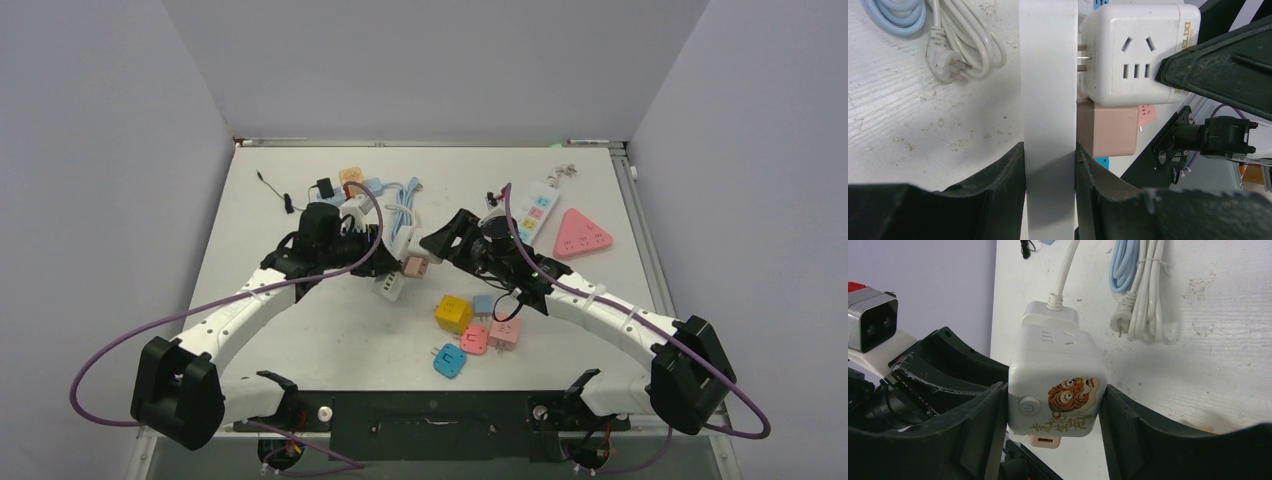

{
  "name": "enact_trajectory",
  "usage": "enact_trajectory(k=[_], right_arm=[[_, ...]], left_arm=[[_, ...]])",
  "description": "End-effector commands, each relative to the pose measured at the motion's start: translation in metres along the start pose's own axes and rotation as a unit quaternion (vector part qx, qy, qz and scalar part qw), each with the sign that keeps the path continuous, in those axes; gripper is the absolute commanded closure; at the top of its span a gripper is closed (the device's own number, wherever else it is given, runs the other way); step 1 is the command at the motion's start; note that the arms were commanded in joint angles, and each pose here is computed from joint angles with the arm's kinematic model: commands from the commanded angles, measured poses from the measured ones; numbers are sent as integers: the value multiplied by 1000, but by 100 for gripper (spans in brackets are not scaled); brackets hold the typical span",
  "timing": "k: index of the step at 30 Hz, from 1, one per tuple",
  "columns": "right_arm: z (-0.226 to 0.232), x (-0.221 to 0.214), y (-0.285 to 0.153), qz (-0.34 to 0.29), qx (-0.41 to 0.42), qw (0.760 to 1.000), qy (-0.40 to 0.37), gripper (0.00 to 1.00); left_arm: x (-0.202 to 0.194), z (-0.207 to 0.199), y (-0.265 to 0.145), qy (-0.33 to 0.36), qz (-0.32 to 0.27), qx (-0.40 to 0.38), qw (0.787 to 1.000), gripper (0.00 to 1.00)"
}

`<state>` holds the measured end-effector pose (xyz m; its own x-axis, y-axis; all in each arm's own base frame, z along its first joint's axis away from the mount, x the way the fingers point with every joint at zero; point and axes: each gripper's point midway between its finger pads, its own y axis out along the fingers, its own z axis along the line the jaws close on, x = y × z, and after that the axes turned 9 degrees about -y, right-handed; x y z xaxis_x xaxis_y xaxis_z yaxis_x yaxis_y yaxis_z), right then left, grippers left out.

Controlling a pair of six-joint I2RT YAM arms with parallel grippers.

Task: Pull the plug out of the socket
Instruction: Remove the plug from the socket.

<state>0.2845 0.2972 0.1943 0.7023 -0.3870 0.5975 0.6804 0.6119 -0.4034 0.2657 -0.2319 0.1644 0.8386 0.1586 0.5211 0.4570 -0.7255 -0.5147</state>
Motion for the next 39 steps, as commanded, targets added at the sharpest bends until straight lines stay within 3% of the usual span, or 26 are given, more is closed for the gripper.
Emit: enact_trajectory(k=[1,19,31,39], right_arm=[[9,16,-8,-31,19,999,1,95],[0,19,-2,-21,-22,999,-13,95],[-2,17,1,-19,-26,999,-14,95],[3,32,-20,-49,-27,997,-43,95]], left_arm=[[29,-25,-4,22,-43,-49,998,100],[27,-11,-2,56,-44,18,997,100],[26,-14,-2,58,-43,12,997,100],[47,-3,-16,28,-84,18,996,100]])
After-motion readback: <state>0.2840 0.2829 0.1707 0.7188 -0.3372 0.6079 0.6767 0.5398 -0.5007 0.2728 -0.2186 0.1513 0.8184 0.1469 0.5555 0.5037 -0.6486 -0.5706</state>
